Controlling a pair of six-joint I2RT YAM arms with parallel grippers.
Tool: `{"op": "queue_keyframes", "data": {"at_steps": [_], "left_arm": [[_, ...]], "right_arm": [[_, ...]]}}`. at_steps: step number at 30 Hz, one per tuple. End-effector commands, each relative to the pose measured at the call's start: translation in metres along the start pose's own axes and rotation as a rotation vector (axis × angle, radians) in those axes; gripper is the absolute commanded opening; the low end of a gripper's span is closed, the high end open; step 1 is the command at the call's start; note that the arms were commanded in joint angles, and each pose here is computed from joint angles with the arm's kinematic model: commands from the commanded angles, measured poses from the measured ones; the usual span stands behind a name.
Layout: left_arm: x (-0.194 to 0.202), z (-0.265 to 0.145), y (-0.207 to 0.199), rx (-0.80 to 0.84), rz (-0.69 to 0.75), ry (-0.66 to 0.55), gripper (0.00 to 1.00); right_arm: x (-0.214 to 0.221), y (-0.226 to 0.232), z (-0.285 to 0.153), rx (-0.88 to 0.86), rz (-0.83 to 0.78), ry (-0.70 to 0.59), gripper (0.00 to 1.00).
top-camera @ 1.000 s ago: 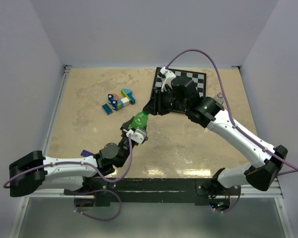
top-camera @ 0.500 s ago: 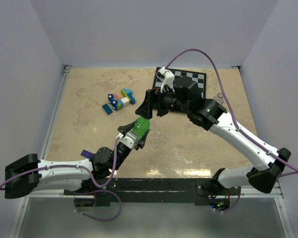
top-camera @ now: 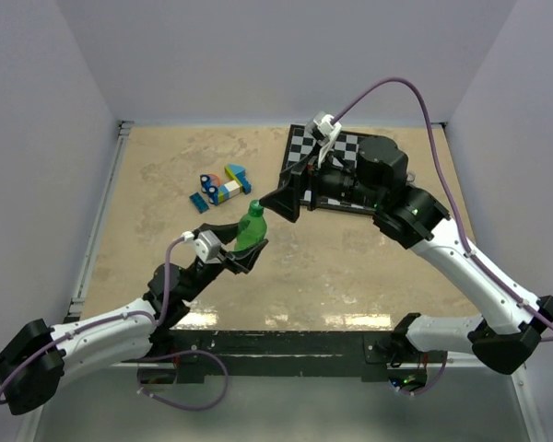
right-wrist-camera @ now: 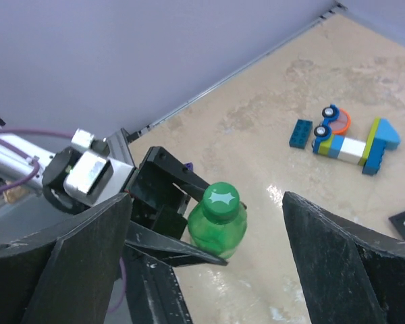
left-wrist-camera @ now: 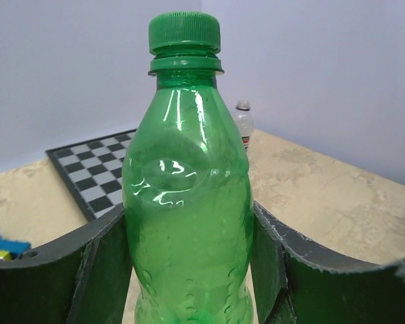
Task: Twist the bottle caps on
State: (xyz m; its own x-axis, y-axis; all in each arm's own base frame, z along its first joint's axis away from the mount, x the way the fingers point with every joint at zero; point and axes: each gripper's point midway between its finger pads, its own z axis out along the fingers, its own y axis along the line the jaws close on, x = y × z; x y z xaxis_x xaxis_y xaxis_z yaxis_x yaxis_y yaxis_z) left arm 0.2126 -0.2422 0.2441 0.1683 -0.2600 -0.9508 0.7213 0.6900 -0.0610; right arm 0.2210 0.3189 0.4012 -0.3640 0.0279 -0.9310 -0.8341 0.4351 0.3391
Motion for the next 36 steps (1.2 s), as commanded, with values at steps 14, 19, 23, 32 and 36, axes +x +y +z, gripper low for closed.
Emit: {"op": "queue_keyframes", "data": {"at_steps": [14, 19, 23, 32, 36], "left_arm": [[-0.088, 0.02, -0.066, 0.536, -0.221, -0.15, 0.0], [-0.103, 0.022, -0.071, 0.566, -0.197, -0.189, 0.0], [-0.106, 0.022, -0.071, 0.573, -0.179, -0.197, 0.0], [-0.107, 0.017, -0.073, 0.585, -0.17, -0.207, 0.0], [-0.11, 0.016, -0.074, 0.59, -0.169, -0.219, 0.0]], "right_arm": [[-0.009, 0.045, -0.015, -0.503, -0.444, -0.072, 0.89], [-0.006, 0.056, -0.021, -0.599, -0.471, -0.071, 0.75], [-0.011, 0.06, -0.023, -0.617, -0.45, -0.083, 0.68], [-0.013, 0.07, -0.025, -0.681, -0.394, -0.094, 0.53], [-0.01, 0.068, -0.023, -0.681, -0.377, -0.081, 0.46]]}}
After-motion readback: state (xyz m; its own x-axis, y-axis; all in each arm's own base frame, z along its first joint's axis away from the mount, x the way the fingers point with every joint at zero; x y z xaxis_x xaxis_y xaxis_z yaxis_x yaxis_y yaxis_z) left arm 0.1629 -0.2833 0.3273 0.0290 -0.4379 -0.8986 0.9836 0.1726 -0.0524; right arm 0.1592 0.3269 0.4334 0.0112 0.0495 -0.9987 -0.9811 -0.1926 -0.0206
